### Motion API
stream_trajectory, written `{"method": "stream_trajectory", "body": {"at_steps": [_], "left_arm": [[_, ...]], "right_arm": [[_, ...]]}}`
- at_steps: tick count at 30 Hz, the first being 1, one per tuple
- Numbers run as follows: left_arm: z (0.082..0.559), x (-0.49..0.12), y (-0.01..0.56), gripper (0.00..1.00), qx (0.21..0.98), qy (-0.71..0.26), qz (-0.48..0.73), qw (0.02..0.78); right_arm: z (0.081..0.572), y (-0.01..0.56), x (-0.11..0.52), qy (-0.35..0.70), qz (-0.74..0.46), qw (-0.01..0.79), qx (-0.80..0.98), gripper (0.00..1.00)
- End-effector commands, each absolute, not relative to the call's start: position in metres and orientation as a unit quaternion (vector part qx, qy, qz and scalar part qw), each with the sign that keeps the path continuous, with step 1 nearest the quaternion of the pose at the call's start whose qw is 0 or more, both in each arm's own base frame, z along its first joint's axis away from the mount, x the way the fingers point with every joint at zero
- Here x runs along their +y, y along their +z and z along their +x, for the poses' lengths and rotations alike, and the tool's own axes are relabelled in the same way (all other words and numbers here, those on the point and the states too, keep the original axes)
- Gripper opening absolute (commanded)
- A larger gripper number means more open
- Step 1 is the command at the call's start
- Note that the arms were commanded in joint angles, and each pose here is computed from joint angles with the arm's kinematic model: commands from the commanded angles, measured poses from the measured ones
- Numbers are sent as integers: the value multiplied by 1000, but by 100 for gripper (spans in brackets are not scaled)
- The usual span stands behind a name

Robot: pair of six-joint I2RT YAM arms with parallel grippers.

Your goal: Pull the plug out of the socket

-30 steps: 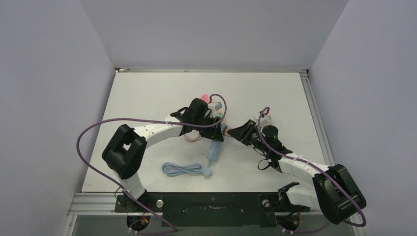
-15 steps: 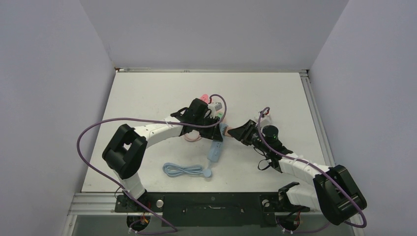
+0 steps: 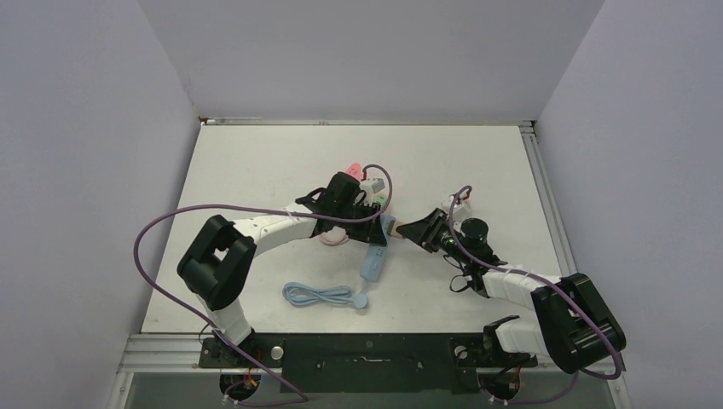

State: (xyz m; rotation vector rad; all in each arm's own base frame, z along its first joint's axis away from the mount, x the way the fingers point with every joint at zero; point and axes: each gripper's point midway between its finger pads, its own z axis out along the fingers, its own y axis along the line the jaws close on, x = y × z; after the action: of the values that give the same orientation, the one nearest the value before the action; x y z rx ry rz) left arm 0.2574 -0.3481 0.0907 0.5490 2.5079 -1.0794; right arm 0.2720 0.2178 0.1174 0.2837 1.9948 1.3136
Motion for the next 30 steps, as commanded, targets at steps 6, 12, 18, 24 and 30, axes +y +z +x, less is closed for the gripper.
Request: {"method": "stream_trajectory", "body": {"at_steps": [6, 12, 18, 24, 30], "left_arm": [[258, -365, 132, 0, 850, -432, 214, 211], [268, -350, 117, 0, 880, -370, 203, 218], [268, -349, 112, 0, 885, -363, 203, 212], [268, -351, 116, 0, 880, -369, 208, 216], [264, -357, 128, 0, 863, -396, 222, 222]], "right_arm": [[278, 133, 222, 487, 93, 395, 774, 5], [284, 125, 214, 408, 123, 412, 805, 5], [283, 124, 222, 343, 121, 419, 832, 5], [284, 129, 229, 342, 113, 421, 832, 5], [280, 145, 241, 390, 79, 424, 813, 5]]}}
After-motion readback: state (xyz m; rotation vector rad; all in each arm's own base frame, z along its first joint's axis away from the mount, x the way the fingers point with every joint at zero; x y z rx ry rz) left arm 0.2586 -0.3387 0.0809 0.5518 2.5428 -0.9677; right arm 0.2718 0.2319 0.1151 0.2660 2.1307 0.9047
